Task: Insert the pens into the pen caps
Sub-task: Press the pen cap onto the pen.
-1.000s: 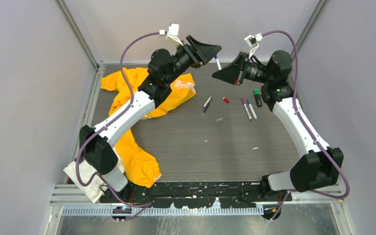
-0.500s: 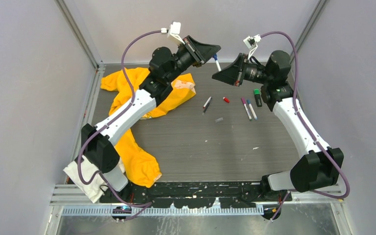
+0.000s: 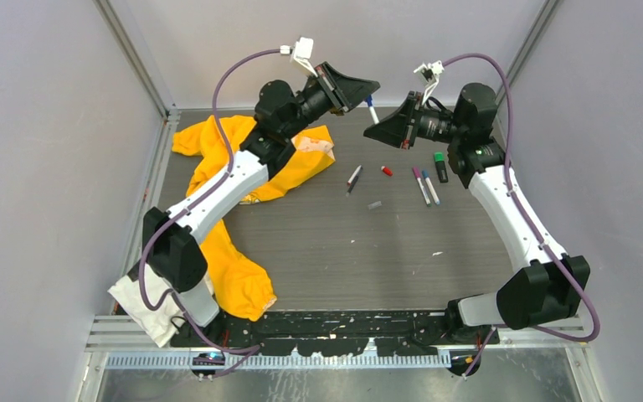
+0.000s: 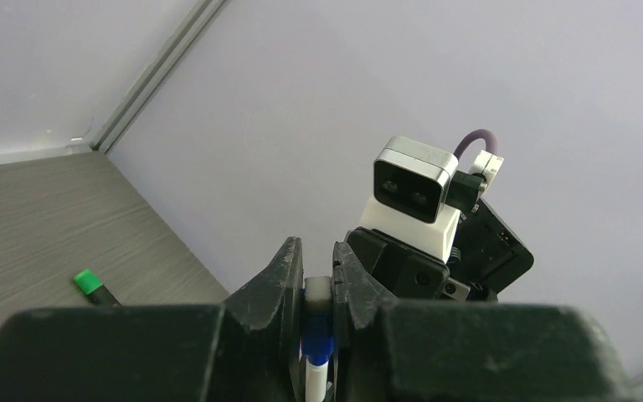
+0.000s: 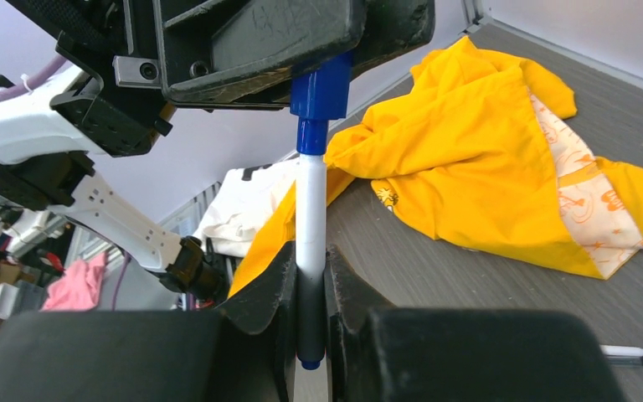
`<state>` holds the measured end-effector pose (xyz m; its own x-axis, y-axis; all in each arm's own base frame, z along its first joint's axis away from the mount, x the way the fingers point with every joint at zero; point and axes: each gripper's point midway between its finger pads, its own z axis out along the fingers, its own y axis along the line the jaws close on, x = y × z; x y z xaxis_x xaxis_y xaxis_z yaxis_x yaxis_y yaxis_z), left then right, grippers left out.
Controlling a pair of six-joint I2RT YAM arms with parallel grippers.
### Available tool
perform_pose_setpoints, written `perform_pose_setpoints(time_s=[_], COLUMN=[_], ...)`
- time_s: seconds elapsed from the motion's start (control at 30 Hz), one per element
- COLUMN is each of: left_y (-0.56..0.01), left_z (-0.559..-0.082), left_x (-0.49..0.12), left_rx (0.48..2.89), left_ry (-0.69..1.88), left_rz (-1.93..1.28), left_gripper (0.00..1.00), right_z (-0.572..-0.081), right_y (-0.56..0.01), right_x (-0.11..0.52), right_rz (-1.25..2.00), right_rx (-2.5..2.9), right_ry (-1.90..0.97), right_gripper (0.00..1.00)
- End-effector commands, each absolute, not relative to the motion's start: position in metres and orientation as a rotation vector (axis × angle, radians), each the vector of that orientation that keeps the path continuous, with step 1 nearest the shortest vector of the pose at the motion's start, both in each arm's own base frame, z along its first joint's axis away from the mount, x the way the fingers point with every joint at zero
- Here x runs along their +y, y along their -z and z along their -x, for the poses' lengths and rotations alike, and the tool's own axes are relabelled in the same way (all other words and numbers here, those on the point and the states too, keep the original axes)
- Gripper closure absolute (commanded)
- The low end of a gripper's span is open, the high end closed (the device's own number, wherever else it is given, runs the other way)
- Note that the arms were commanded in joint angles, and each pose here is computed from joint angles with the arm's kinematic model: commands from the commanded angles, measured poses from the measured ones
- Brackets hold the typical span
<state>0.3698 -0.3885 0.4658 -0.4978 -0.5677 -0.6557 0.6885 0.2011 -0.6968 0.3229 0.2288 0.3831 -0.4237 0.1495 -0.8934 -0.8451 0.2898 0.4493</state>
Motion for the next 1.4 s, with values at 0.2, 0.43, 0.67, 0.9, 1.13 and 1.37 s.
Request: perform_pose_setpoints(time_s=[0.2,0.43,0.67,0.9,1.13,1.37], left_y=[-0.465,-0.454,-0.423,-0.379,-0.339,-0.345], left_z=[-0.329,-0.319,-0.289,-0.277,-0.291,-0.292], left_x=[-0.394,-0.403,-0.421,-0.434,-0.433,-0.428], left_rx=[1.306,1.292,1.372,1.613,1.828,1.812], left_ry=[1.576,1.534,1.639,1.686,1.315,1.343], left_rz=[-0.16,-0.135,-0.358,-0.437,-0.297,-0.103], left_gripper=[0.99,0.99,0.99,0.99,0.99,0.99], right_z=[-0.339,-0.351,-0.352,-0.375,-0.378,-0.388], right_y=[-0.423,-0.429,-0.436,-0.437,-0.432,-0.422], right_x=[0.232,0.238,0.236,0.223,0.236,0.24], right_rz=[0.661,0.616,0.665,0.656,0.674,0.671], right_rx=[1.43,1.405,1.354,1.37,1.386,1.415], right_ry=[-1.186,-1.158,-1.134,-0.954,-0.938,-0.853], right_gripper=[0.99,0.99,0.99,0.99,0.99,0.99])
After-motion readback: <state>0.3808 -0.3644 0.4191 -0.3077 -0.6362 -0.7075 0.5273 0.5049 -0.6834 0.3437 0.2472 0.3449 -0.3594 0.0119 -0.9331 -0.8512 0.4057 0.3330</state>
